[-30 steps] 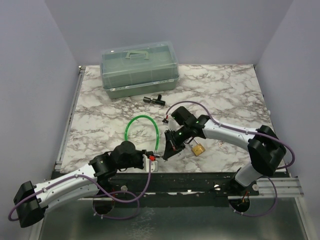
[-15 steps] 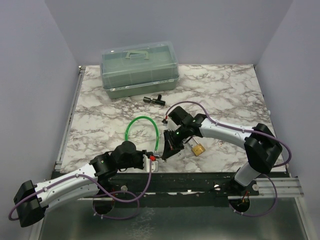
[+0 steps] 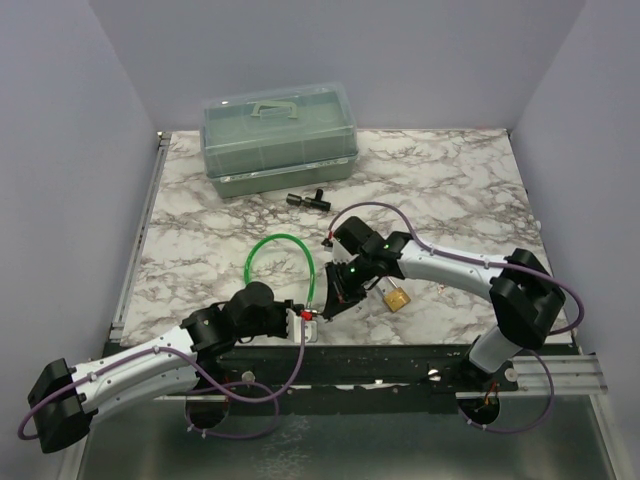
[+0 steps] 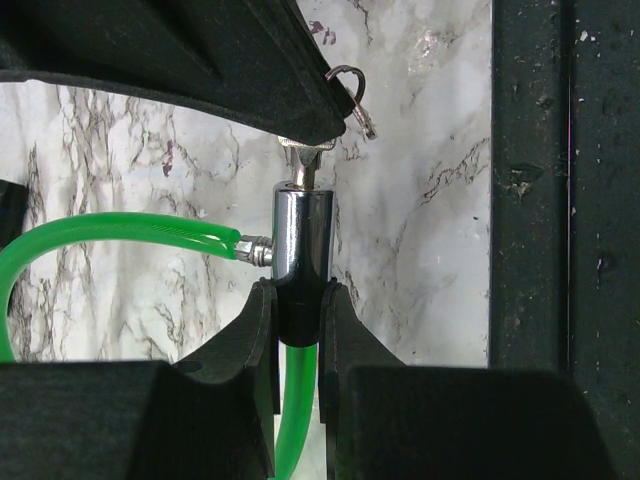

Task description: Unlock with the key

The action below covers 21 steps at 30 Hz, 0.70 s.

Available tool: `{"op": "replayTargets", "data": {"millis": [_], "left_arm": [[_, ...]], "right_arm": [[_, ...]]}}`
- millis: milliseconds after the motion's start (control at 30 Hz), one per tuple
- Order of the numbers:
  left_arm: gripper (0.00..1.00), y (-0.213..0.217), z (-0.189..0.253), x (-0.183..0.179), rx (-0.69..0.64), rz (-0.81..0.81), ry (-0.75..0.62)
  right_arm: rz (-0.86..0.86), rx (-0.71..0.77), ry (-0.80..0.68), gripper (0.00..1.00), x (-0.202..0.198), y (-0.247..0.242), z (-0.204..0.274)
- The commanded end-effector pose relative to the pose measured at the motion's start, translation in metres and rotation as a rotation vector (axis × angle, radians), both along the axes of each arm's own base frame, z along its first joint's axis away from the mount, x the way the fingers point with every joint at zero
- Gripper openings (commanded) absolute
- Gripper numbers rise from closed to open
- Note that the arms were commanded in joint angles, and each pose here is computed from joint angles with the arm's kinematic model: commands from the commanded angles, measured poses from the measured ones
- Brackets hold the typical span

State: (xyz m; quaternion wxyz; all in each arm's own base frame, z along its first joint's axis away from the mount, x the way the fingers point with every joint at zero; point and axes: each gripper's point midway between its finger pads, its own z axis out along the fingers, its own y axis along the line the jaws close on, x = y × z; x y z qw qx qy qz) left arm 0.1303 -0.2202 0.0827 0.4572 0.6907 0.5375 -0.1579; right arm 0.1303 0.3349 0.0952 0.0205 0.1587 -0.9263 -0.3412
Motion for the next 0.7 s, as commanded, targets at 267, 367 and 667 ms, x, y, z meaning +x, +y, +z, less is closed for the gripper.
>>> {"op": "replayTargets", "data": {"millis": [267,367,667], "left_arm": [[0.0,-0.051,0.105,-0.005,-0.369,-0.16,-0.167],[0.0,-0.05,0.105,-0.004,-0.372,-0.156,-0.178],[0.0,-0.052,0.109,-0.01,-0.391,-0.173,-0.151]], "right_arm": [[-0.218,0.169,-0.05,0.0,0.052,0.038,0.014],[-0.246,0.215,0.013,0.0,0.05,0.046,0.026],[-0.138,0.088,-0.271,0.0,0.073,0.038,0.013]]}}
